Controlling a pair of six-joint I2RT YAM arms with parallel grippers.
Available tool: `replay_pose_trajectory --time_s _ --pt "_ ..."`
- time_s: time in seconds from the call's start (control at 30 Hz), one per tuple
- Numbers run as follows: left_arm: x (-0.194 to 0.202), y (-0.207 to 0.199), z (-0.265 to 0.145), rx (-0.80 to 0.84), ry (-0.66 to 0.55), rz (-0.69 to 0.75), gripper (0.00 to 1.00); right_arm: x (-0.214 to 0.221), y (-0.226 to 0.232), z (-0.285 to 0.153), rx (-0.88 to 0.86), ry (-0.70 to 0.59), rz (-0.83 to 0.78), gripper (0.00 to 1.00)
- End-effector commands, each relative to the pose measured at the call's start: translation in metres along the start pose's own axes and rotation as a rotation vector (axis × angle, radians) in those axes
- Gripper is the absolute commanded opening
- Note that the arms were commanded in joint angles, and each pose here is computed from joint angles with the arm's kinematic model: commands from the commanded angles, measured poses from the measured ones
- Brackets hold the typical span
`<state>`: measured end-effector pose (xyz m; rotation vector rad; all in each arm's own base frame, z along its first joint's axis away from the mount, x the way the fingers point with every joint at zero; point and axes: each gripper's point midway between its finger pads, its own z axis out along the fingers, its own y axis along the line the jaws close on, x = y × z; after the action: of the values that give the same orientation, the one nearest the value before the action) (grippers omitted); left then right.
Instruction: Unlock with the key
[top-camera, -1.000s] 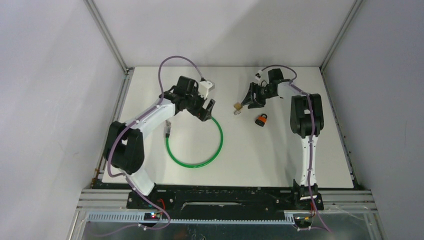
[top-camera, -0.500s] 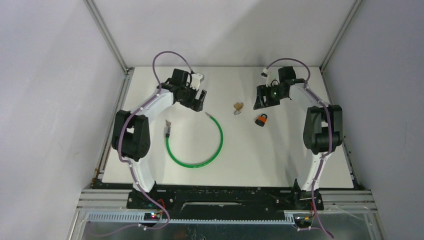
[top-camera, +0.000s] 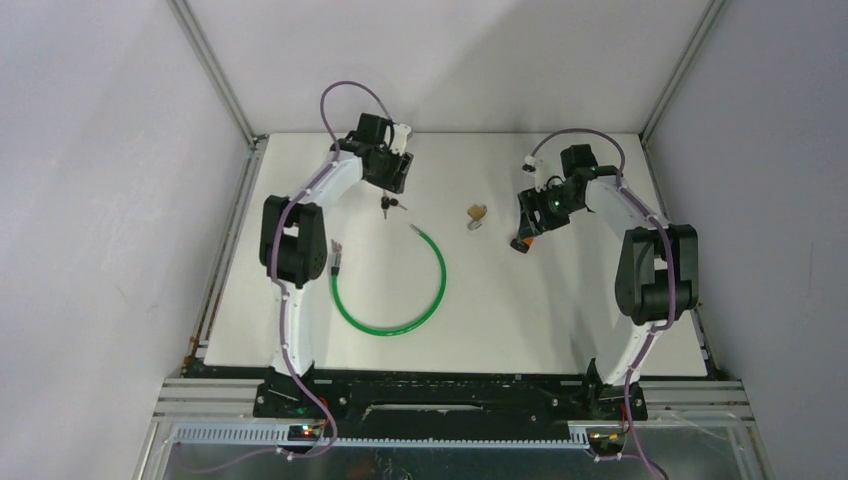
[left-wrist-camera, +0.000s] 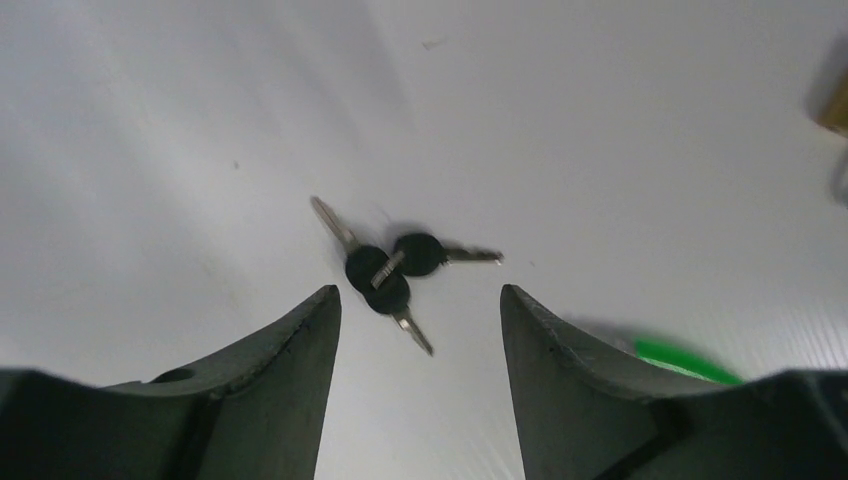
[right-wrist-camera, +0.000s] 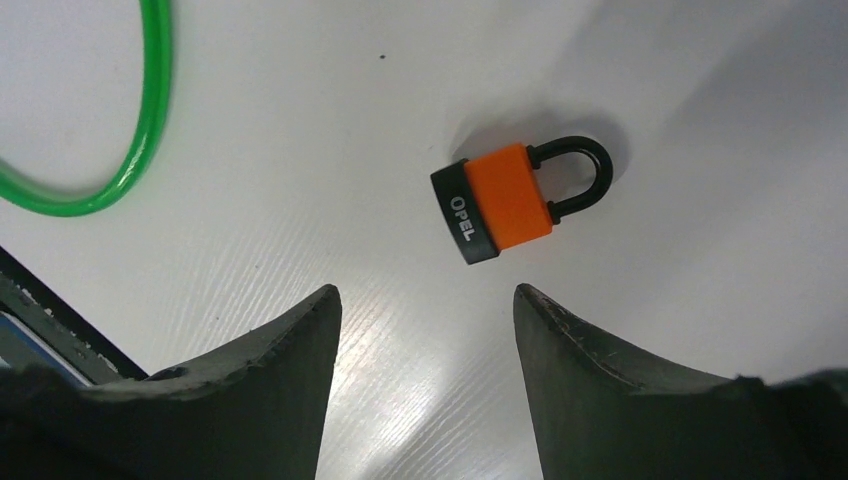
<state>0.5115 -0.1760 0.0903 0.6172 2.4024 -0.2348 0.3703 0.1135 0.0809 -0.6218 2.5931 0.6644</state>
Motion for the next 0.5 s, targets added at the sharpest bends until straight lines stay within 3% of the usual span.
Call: replay_pose_trajectory --time_s 0.0,0.47 --pt "-0.015 0.021 0.007 -0.007 0.015 -0.061 0.62 -0.006 0.015 -0.018 -0.029 -0.042 -0.038 0.65" --pt "0.001 0.017 0.035 0.067 0.109 -0.193 0.54 0.000 0.019 -0.009 -0.079 -0.020 -0.013 0.63"
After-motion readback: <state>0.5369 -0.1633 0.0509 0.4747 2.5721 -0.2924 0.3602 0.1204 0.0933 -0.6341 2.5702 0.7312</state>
